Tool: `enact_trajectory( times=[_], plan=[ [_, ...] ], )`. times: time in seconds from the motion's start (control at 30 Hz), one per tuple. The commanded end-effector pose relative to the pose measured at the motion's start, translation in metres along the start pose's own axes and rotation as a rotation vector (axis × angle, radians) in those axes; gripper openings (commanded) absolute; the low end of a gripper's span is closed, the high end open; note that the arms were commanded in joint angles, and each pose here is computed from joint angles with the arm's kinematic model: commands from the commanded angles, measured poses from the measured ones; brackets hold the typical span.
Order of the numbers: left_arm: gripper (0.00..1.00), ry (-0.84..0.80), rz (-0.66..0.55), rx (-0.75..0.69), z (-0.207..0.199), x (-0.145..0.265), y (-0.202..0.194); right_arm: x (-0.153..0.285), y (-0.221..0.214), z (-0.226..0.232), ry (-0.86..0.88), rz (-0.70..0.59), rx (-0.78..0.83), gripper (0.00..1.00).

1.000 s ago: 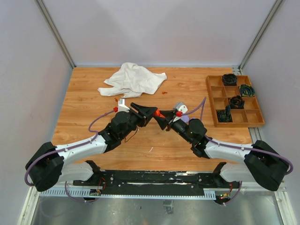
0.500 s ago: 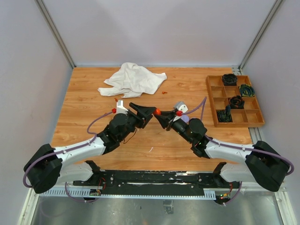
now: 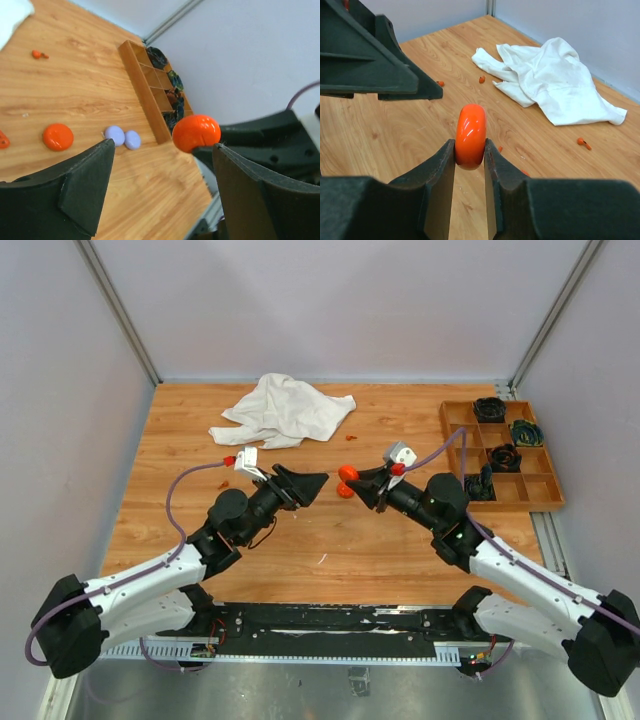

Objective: Insert the wireless bluetooth earbuds into the charging case
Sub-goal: Pick up the charging case at the center of the board.

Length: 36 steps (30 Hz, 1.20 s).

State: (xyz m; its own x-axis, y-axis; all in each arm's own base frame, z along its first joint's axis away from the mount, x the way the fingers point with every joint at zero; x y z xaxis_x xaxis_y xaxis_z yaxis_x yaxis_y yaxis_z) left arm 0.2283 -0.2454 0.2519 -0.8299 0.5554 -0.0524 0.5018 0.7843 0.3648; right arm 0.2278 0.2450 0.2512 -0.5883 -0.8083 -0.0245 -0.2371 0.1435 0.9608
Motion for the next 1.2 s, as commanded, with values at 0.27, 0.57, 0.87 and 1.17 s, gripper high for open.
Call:
enact_trajectory(
  times=[0.27,0.57,0.87,1.17],
  plan=[
    [0.83,-0.326,0.257,-0.681,-0.038,0.013,-0.022,0.035,0.018,0.011,0.284,0.175,0.03,0.01],
    [0.81,-0.515,0.431,-0.914,-0.056,0.017,-0.04,0.049,0.034,0.028,0.473,0.207,0.059,0.01],
    [0.78,-0.654,0.596,-1.014,-0.057,0.024,-0.059,0.056,0.045,0.035,0.554,0.181,0.078,0.01],
    [0.63,-0.704,0.704,-0.984,-0.058,0.024,-0.072,0.056,0.046,0.039,0.588,0.166,0.083,0.01]
  ],
)
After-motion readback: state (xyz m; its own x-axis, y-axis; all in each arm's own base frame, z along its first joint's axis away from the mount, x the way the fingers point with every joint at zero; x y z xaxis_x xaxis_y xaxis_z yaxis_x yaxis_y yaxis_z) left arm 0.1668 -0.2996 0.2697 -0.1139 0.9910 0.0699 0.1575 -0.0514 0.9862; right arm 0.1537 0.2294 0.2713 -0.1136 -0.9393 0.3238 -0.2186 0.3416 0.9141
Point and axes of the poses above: each gripper's point midway between its finger pads, its own x axis back along the fingers, its own z axis along the line the jaws close on, y = z × x, the point moved 3 cm from there along x, back along the fingers, and after that the axes turned 15 degrees about x, right-handed, at the moved point
